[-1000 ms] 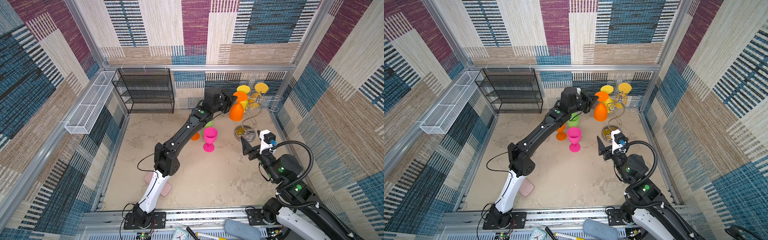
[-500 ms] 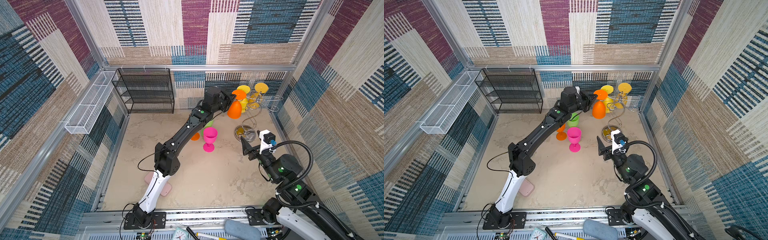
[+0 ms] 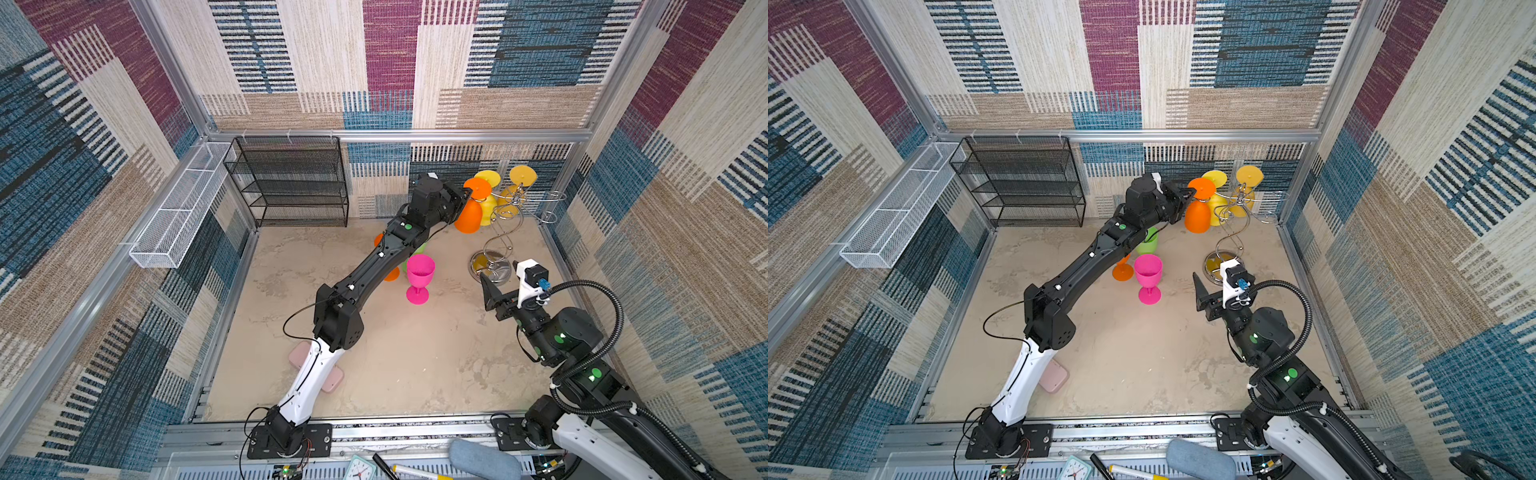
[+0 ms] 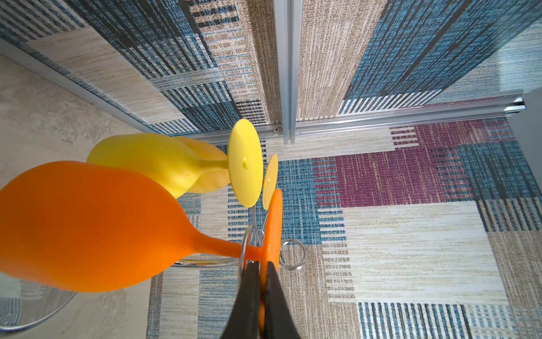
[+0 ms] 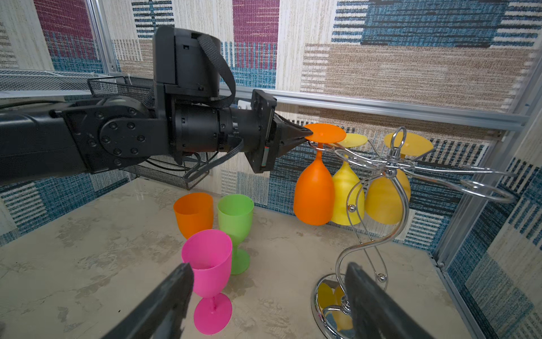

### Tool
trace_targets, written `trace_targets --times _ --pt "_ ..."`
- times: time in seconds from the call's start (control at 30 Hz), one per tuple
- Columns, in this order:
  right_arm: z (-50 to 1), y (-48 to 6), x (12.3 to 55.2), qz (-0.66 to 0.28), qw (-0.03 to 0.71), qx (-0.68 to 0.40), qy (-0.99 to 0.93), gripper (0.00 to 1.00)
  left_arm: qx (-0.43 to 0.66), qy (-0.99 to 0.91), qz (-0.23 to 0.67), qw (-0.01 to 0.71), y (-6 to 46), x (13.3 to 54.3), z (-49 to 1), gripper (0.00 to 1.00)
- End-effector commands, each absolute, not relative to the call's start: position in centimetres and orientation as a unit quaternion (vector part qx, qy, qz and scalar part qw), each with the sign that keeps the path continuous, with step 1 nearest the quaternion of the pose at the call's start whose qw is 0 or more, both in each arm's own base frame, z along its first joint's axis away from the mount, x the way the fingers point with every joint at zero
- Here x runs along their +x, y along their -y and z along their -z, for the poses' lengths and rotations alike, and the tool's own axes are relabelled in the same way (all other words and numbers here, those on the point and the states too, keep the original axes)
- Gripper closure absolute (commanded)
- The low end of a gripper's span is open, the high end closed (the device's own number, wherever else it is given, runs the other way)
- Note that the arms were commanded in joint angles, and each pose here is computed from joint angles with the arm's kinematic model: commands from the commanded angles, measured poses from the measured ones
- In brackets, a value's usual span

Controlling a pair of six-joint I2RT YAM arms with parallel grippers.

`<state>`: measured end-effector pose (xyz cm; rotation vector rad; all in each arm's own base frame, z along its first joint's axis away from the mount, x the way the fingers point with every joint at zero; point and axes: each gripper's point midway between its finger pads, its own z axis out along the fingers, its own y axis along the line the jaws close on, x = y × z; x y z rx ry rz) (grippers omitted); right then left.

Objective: Take the wine glass off the wine glass rack
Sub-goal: Pick up the wine glass from the wine glass rack.

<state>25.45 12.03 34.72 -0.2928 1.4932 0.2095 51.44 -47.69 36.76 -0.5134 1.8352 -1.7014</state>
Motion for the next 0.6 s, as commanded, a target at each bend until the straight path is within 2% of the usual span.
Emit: trace_targets --times 0.0,0.57 --pt "-35.5 -12.2 25.4 -0.103 0.727 -0.129 -0.666 0.17 -0.168 -0.659 0.664 0.310 47.9 51.4 -39.0 0.99" --pt "-35.7 -12.3 25.2 -0.109 0.731 -0.129 -0.661 0.17 -0.128 -0.655 0.684 0.293 48.8 50.4 -39.6 1.00"
